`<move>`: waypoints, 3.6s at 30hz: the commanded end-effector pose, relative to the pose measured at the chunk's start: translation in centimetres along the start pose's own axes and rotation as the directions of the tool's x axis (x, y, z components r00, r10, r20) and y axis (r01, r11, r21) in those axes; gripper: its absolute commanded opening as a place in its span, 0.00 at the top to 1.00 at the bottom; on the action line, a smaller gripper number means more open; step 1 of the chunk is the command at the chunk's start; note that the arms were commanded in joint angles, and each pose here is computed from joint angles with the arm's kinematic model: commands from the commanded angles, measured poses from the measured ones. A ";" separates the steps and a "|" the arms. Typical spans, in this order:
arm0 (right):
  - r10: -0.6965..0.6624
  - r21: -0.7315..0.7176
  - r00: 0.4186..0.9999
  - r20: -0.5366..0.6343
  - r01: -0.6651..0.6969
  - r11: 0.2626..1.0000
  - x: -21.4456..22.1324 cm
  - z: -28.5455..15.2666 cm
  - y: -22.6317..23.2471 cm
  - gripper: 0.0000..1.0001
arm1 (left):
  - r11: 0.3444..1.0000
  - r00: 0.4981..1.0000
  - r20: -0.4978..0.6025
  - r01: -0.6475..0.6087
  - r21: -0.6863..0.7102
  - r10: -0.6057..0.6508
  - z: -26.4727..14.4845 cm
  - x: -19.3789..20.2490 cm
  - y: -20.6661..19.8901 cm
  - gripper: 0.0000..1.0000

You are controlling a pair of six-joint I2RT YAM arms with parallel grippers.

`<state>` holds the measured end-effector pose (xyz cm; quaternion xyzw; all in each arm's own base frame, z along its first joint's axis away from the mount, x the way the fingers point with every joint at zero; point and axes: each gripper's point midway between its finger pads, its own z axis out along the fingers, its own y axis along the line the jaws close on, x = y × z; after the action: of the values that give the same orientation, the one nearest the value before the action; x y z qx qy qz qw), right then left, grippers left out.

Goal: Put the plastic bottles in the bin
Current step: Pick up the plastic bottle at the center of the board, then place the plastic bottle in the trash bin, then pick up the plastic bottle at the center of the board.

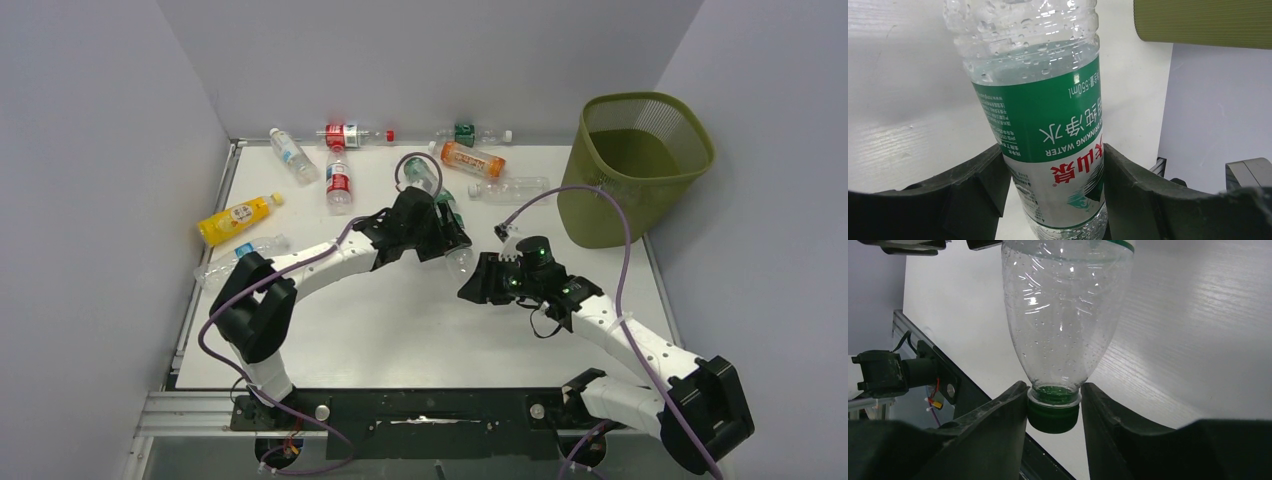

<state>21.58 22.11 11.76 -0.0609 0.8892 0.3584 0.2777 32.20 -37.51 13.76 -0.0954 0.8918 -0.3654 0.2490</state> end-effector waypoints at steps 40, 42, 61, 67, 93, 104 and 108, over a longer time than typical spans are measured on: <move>-0.210 0.183 0.945 0.250 0.167 0.969 -13.7 -8.0 1.7 0.78 | 0.987 0.948 0.313 -0.102 0.127 0.057 -11.7 -13.5 -2.8 0.13; -0.230 0.222 0.928 0.294 0.168 0.960 -16.7 -9.9 1.2 0.78 | 0.988 0.947 0.317 -0.097 0.122 0.054 -11.9 -13.5 -2.3 0.13; -0.197 0.422 0.790 0.580 -0.085 0.902 -32.8 -23.6 -8.8 0.75 | 0.993 0.959 0.279 -0.077 0.090 0.049 -12.4 -11.1 0.4 0.12; -0.119 0.400 0.787 0.606 -0.172 0.900 -32.8 -24.8 -12.1 0.65 | 0.994 0.962 0.268 -0.081 0.072 0.059 -12.1 -10.7 1.1 0.13; -0.227 0.454 0.759 0.611 -0.101 0.885 -30.4 -26.6 -5.6 0.05 | 0.999 0.976 0.212 -0.041 -0.030 0.046 -4.3 -13.7 3.4 0.12; -0.215 0.278 0.833 0.509 0.078 0.957 -23.6 -21.1 0.7 0.05 | 0.997 0.976 0.218 0.016 -0.082 0.002 2.9 -17.5 4.7 0.12; -0.216 0.223 0.875 0.433 0.128 0.966 -19.4 -18.4 1.9 0.05 | 0.991 0.974 0.228 0.033 -0.129 -0.003 5.1 -19.0 5.6 0.12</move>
<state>31.52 6.69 35.15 0.0164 0.8235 0.2251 0.5204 47.97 -29.86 12.25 -0.1461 0.8899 -0.3004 0.3105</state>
